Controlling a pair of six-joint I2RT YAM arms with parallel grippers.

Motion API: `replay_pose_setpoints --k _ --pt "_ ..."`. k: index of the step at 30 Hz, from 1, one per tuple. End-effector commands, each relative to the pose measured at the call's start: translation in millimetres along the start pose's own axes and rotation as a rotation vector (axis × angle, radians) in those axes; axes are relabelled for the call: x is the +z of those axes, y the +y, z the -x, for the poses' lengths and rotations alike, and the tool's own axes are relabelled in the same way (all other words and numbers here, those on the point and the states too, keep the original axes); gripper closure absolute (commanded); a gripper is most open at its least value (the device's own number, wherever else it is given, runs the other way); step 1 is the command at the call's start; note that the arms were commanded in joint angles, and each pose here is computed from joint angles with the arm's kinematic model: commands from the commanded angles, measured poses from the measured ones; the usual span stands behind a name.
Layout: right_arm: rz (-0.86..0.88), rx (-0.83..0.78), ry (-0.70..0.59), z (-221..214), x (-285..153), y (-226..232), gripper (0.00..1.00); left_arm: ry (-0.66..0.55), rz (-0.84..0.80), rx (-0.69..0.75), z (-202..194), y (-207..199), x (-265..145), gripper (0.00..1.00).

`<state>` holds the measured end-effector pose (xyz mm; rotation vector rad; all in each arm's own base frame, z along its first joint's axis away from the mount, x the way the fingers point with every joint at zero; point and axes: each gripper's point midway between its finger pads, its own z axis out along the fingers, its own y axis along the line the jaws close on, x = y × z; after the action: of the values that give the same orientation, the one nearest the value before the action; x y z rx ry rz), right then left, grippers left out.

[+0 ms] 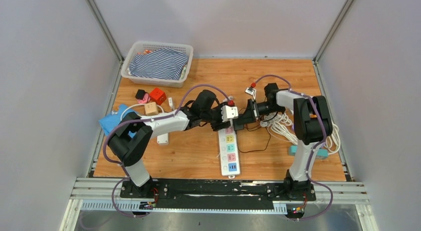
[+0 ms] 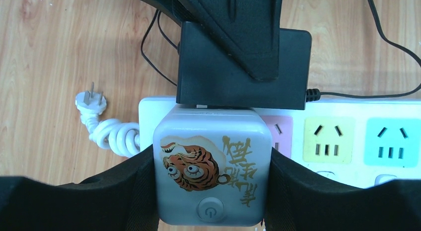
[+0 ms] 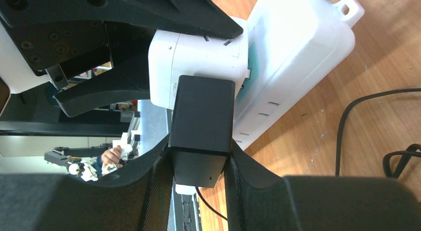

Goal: Pull the plug off the socket
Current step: Remove the plug from the socket.

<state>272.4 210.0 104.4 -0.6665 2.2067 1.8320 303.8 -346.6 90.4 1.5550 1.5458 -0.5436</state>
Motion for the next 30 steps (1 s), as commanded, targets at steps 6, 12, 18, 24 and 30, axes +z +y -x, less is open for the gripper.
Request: replay_pose_setpoints --k 6,12,18,24,30 --pt "-0.043 -0.122 -0.037 4 -5 52 1.00 0.235 0.256 0.016 -61 62 -30 1.00" --pt "-0.039 -0.003 -0.067 -7 -28 23 1.00 0.234 0.254 0.027 -61 66 -29 1.00" --pt "0.022 -0.040 0.052 -26 10 48 1.00 0.248 0.254 0.059 -64 69 -28 1.00" --pt "0.041 -0.049 0.050 -19 16 47 1.00 0.346 0.245 0.043 -80 74 -35 1.00" --pt "0.023 -0.042 -0.034 11 -30 41 1.00 0.345 0.182 0.097 -78 65 -33 1.00"
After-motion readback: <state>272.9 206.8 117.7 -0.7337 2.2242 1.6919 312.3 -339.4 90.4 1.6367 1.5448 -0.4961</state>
